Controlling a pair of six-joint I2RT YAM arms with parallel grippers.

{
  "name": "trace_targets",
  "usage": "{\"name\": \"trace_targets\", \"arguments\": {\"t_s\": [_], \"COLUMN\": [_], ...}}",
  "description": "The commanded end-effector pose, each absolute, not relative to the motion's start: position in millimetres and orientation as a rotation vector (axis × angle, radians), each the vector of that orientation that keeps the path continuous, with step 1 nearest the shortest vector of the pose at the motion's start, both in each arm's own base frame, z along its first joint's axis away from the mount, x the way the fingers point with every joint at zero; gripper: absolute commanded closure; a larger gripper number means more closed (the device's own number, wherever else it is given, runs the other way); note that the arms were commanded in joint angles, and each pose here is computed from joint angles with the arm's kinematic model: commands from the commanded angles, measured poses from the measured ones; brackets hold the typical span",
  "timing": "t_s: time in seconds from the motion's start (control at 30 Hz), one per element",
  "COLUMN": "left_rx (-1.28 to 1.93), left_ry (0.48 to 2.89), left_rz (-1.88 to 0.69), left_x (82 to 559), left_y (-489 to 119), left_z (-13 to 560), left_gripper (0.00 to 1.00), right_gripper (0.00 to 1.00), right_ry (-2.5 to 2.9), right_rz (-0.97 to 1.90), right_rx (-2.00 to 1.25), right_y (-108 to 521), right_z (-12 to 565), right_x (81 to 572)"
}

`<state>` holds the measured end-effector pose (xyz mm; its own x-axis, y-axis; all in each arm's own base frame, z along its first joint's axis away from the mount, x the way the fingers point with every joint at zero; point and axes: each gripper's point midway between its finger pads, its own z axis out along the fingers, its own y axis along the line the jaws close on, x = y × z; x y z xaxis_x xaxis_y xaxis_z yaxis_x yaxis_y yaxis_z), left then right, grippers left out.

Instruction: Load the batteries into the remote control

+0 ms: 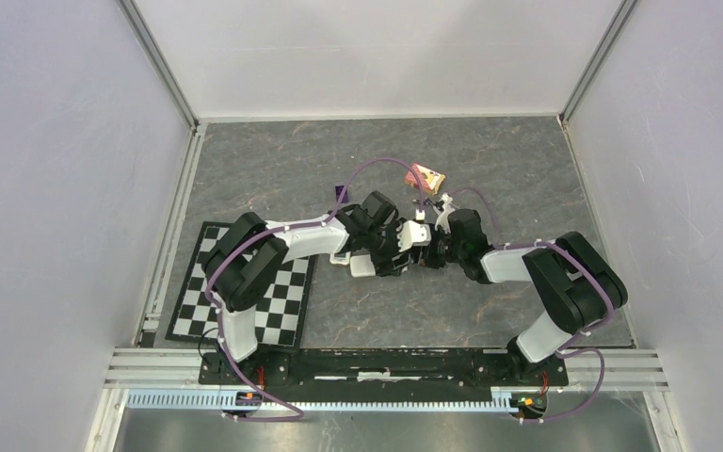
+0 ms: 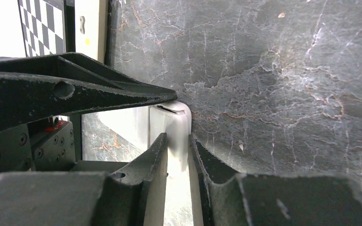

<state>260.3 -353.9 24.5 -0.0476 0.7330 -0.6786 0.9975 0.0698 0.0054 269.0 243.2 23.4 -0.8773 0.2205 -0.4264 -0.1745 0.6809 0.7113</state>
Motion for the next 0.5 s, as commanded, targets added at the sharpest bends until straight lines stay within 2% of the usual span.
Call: {"name": "trace_targets", "arguments": {"t_s": [0.0, 0.07, 0.13, 0.47], "left_rx": [1.666, 1.639, 1.613, 1.539], "left_ry": [1.777, 1.757, 1.749, 1.746], "left_rz": [-0.665, -0.672, -0.681, -0.707], "left_x": [269, 272, 275, 287], "left_y": [-366, -369, -371, -350], "left_z": [40, 49, 56, 84], "left_gripper": [0.24, 0.17, 0.14, 0.12], "right_gripper": [0.73, 0.73, 0.73, 0.74], "right_ry": [2.388, 2.392, 2.394, 2.386], "right_rz": [1.089, 1.077, 1.060, 1.016], "right_rx": [-0.001, -0.002, -0.004, -0.049], "right_y": [245, 244, 242, 241], "right_z": [26, 24, 21, 17], "right_x": [268, 268, 268, 274]}}
